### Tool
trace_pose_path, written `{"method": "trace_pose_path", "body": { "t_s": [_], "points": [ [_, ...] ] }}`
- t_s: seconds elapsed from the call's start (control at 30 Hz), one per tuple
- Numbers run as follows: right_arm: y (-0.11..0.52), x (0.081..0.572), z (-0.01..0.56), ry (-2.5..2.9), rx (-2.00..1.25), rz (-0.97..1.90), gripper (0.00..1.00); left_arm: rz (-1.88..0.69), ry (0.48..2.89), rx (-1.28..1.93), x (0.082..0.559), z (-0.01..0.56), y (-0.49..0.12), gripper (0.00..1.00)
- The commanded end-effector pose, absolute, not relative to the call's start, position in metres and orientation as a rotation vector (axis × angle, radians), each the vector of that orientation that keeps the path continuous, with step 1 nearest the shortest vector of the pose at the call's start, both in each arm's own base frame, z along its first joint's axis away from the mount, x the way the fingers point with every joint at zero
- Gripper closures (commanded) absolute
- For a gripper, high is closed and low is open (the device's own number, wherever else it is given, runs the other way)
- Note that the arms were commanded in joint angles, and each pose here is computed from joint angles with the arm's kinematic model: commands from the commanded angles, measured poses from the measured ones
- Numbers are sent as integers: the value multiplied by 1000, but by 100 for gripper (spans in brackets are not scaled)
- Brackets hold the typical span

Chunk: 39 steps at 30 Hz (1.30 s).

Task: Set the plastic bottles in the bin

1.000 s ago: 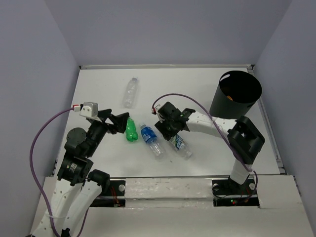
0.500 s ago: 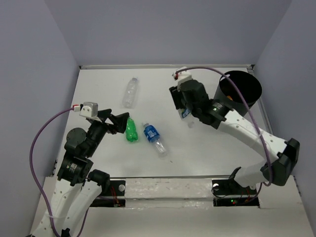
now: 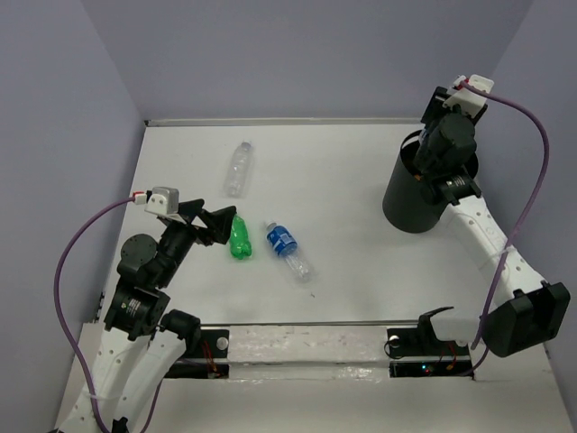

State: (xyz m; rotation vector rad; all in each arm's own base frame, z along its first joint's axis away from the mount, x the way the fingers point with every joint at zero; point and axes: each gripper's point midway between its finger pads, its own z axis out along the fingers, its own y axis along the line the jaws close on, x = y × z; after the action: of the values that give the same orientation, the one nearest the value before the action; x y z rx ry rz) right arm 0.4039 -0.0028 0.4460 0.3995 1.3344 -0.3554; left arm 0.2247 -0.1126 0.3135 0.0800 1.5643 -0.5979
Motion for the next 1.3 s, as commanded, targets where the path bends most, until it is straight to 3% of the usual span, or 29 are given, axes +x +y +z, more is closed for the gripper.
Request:
{"method": "trace_pose_path", "body": {
  "t_s": [0.0, 0.03, 0.1, 0.17, 0.27, 0.4, 0.53, 0.7, 0.9, 1.27],
  "points": [
    [-33, 402, 438, 1234, 514, -390, 51, -620, 1478, 103, 217, 343, -113, 1],
    [-32, 404, 431, 1242, 515, -393, 46, -619, 1481, 102, 218, 342, -113, 1],
    [-41, 401, 430, 1242, 544, -425, 8, -618, 1483, 102, 218, 342, -113, 1],
    [-34, 400, 433, 1261, 538, -358, 2, -620, 1486, 104, 218, 341, -114, 1],
    [-18, 387, 436, 1296, 532, -198, 1, -619, 1482, 101, 218, 342, -113, 1],
    [57, 381, 416, 1438, 327, 146, 1, -611, 1487, 94, 220, 340, -112, 1],
    [170, 362, 348, 1680, 20, 397, 1, -604, 1504, 89, 223, 337, -112, 1],
    [305, 299, 240, 1964, -440, 580, 0, -575, 1498, 58, 225, 339, -105, 1],
    [364, 265, 160, 2124, -745, 551, 0, -564, 1507, 45, 227, 336, -103, 1],
    [377, 283, 76, 2316, -833, 355, 2, -569, 1507, 51, 226, 336, -104, 1]
  ]
}}
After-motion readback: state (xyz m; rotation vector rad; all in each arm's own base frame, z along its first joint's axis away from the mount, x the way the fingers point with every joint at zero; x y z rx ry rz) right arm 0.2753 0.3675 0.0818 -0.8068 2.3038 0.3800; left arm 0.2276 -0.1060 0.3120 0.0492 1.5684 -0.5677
